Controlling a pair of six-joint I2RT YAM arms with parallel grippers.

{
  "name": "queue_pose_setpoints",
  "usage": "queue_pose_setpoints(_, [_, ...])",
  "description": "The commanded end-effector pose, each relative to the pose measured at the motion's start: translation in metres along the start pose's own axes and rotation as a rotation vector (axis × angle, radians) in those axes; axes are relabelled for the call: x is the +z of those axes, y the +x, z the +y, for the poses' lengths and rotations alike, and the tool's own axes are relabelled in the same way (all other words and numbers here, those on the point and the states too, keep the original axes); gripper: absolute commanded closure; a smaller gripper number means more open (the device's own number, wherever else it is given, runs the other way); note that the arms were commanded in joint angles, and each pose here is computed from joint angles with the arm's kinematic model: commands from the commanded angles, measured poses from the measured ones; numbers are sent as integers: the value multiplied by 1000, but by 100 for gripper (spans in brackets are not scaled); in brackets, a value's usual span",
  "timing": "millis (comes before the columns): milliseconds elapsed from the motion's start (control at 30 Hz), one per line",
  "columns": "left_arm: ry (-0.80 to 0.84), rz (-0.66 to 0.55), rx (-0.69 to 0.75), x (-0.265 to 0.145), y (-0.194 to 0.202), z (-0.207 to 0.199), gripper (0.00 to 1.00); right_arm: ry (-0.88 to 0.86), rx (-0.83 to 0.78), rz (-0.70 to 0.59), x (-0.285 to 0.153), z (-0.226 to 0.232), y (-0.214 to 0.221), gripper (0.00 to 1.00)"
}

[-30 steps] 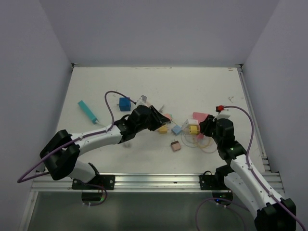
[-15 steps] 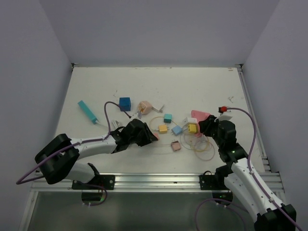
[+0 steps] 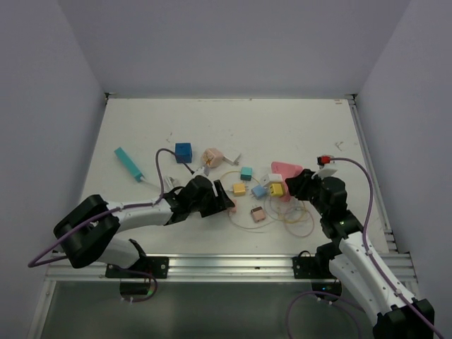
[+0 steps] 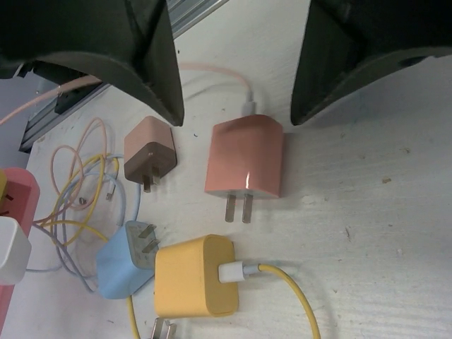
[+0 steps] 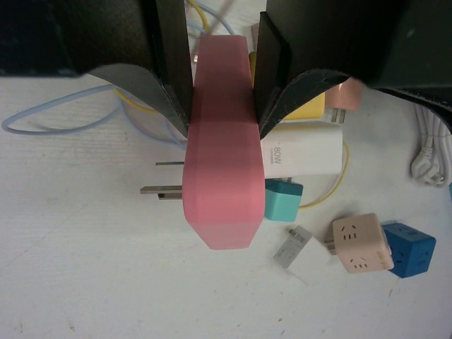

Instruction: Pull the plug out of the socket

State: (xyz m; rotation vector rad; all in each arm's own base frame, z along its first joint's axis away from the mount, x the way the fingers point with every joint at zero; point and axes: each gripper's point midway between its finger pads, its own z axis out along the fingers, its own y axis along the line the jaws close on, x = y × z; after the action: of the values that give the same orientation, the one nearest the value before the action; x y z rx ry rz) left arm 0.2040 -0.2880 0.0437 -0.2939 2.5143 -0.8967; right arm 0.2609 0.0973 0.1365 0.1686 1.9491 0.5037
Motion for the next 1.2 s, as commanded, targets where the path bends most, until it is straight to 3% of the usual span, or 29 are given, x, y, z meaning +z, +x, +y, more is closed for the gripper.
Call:
queue_pose_setpoints(0, [71, -47, 22, -8, -14, -22, 29, -154, 3, -126, -2, 36, -40, 100])
queue_pose_setpoints(200, [100, -80, 19, -23, -25, -36, 11, -213, -13, -102, -2, 47, -37, 100])
queue_pose_setpoints(500, [230, -143, -32, -53, -51, -87, 0, -305, -22, -80, -4, 63, -35, 100])
queue_pose_setpoints(733, [335, -114, -71, -51, -58, -127, 0, -353, -19, -75, -6, 72, -36, 100])
queue_pose_setpoints(1167, [335, -77, -109, -6, -58, -159, 1, -375, -11, -73, -8, 76, -36, 100])
